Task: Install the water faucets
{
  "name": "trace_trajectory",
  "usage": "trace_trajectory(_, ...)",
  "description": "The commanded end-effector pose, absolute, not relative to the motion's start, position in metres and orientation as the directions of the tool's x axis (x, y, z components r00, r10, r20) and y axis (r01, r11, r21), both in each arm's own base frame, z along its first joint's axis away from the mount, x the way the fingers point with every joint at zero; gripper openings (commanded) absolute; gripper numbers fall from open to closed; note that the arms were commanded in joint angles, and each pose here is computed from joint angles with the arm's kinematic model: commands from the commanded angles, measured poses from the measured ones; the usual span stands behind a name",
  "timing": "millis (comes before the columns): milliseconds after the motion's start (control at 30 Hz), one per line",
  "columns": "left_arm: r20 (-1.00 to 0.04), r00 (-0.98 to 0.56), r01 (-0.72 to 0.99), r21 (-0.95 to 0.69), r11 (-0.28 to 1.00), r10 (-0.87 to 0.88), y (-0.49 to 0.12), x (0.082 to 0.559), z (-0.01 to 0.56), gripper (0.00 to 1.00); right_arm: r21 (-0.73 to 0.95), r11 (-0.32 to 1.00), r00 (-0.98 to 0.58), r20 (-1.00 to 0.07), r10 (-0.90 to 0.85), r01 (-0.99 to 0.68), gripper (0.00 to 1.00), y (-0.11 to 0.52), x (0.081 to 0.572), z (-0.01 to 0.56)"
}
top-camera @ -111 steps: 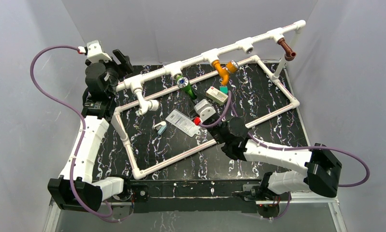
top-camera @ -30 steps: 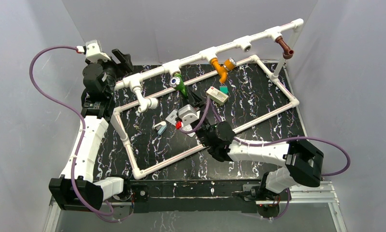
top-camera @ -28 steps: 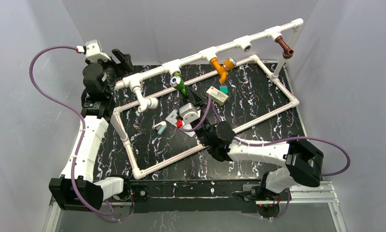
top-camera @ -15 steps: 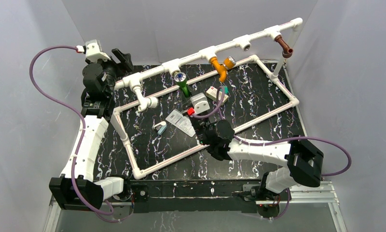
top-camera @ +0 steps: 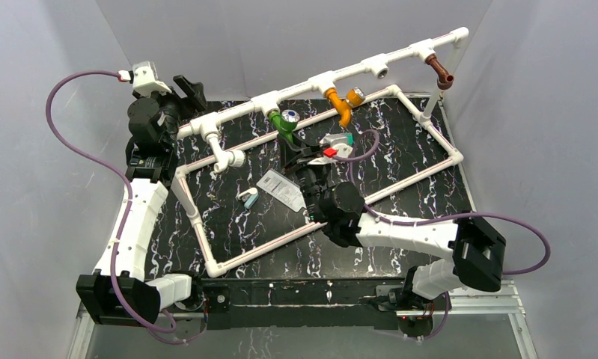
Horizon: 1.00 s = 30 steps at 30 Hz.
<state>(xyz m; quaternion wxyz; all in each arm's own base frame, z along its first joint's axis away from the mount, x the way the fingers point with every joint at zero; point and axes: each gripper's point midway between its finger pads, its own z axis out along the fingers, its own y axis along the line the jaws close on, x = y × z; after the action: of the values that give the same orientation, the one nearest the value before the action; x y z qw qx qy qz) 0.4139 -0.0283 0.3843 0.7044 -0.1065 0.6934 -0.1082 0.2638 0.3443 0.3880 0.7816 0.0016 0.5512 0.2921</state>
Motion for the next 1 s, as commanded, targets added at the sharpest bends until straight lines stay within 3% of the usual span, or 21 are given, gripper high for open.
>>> trace_trajectory(0, -0.847, -0.448, -0.149, -0.243, 0.958, -0.285, -0.021, 0.382, 0.229, 0.74, 0.609, 0.734, 0.127, -0.737, 0.664, -0.302, 0.01, 0.316, 0.294, 0.389)
trace_trajectory(300, -0.847, -0.447, -0.148, -0.247, 0.958, -0.288, -0.021, 0.382, 0.229, 0.74, 0.799, 0.58, -0.016, -0.589, 0.808, -0.158, 0.01, 0.322, 0.3, 0.366)
trace_trajectory(500, -0.845, -0.449, -0.147, -0.25, 0.957, -0.29, -0.021, 0.382, 0.229, 0.74, 0.907, 0.415, -0.09, -0.42, 0.903, -0.075, 0.01, 0.327, 0.297, 0.353)
trace_trajectory(967, -0.843, -0.452, -0.147, -0.252, 0.957, -0.292, -0.022, 0.381, 0.227, 0.74, 0.993, 0.085, -0.216, -0.065, 0.974, 0.085, 0.01, 0.336, 0.296, 0.334)
